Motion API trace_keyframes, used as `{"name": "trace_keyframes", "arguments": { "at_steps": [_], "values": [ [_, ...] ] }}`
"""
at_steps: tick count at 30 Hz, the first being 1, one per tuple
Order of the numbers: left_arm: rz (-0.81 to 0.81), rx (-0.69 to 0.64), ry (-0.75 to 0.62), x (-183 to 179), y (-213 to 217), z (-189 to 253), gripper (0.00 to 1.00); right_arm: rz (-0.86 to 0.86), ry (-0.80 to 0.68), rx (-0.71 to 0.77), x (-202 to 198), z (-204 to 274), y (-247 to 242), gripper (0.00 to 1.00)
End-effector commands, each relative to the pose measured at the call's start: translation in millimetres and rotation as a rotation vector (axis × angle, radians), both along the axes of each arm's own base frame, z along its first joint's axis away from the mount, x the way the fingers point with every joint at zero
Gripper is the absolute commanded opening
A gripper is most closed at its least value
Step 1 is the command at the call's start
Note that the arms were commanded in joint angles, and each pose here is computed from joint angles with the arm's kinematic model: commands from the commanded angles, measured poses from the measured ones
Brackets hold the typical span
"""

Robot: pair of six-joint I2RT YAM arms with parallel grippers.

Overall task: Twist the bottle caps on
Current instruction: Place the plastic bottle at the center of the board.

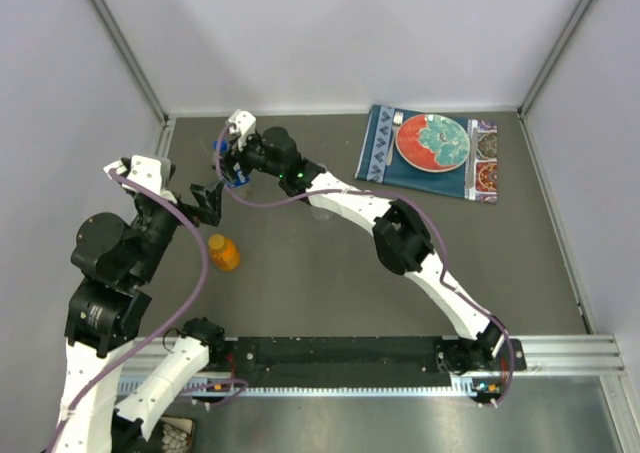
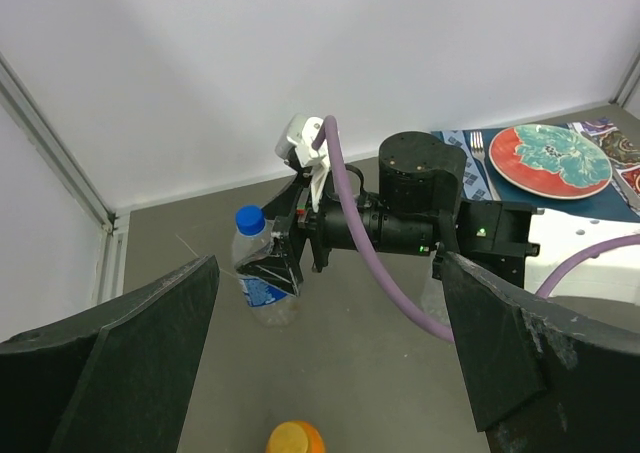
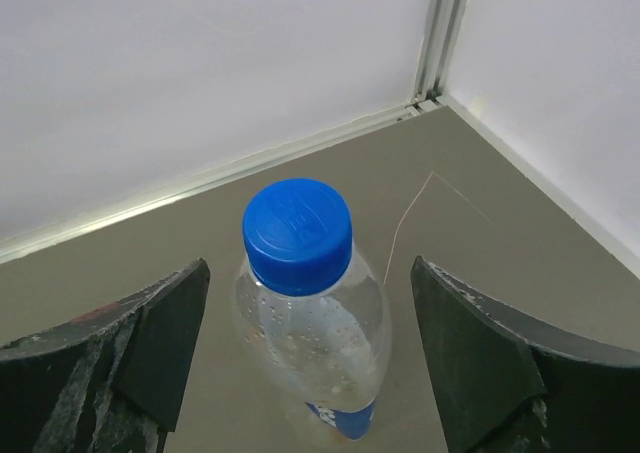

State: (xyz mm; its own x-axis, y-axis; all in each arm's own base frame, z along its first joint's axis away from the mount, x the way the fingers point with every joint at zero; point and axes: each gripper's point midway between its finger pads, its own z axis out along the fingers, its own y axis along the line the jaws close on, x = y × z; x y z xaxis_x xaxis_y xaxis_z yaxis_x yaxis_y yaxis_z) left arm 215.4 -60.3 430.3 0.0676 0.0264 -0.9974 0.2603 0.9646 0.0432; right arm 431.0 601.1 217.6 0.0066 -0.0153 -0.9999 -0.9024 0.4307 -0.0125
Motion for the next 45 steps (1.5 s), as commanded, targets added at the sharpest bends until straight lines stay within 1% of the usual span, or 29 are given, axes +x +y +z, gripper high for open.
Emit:
{"name": "trace_keyframes", "arguments": {
  "at_steps": [1,5,7,8,13,16,17,19,20,27,33,41,44,45],
  "values": [
    [-0.004,-0.024,0.007,3,-2,-1,0.99,-0.001,-0.067,0.073,4,47,-5,0.84],
    [-0.005,-0.025,0.013,4,-3,-3,0.99,0.002,-0.073,0.079,6,51,-6,0.90],
    [-0.008,-0.026,0.019,5,-4,-4,0.99,0.000,-0.078,0.082,7,56,-8,0.98],
    [-0.010,-0.025,0.018,5,-4,-4,0.99,0.000,-0.079,0.083,7,58,-9,0.99],
    [-0.007,-0.026,0.018,5,-3,-4,0.99,0.009,-0.086,0.090,6,69,-13,0.99],
    [-0.004,-0.030,0.012,4,-2,-2,0.99,0.024,-0.094,0.094,0,81,-15,0.99],
    [-0.004,-0.030,0.012,4,-2,-1,0.99,0.030,-0.105,0.103,-4,92,-17,0.99],
    [-0.004,-0.031,0.009,4,-2,0,0.99,0.037,-0.105,0.101,-7,95,-20,0.99],
    [-0.003,-0.030,0.010,4,-1,0,0.99,0.036,-0.115,0.110,-10,106,-23,0.99],
    [-0.009,-0.038,0.008,3,-2,1,0.99,0.040,-0.119,0.099,-18,121,-32,0.99],
    [-0.014,-0.043,0.001,2,-3,4,0.99,0.026,-0.118,0.087,-17,121,-37,0.99],
    [-0.012,-0.041,0.003,2,-2,3,0.99,0.028,-0.052,0.059,-9,93,-36,0.99],
    [-0.025,-0.039,0.008,3,-5,1,0.99,0.013,-0.053,0.072,-6,103,-41,0.99],
    [-0.027,-0.034,0.013,3,-5,-1,0.99,0.007,-0.065,0.085,-8,118,-46,0.99]
  ]
}}
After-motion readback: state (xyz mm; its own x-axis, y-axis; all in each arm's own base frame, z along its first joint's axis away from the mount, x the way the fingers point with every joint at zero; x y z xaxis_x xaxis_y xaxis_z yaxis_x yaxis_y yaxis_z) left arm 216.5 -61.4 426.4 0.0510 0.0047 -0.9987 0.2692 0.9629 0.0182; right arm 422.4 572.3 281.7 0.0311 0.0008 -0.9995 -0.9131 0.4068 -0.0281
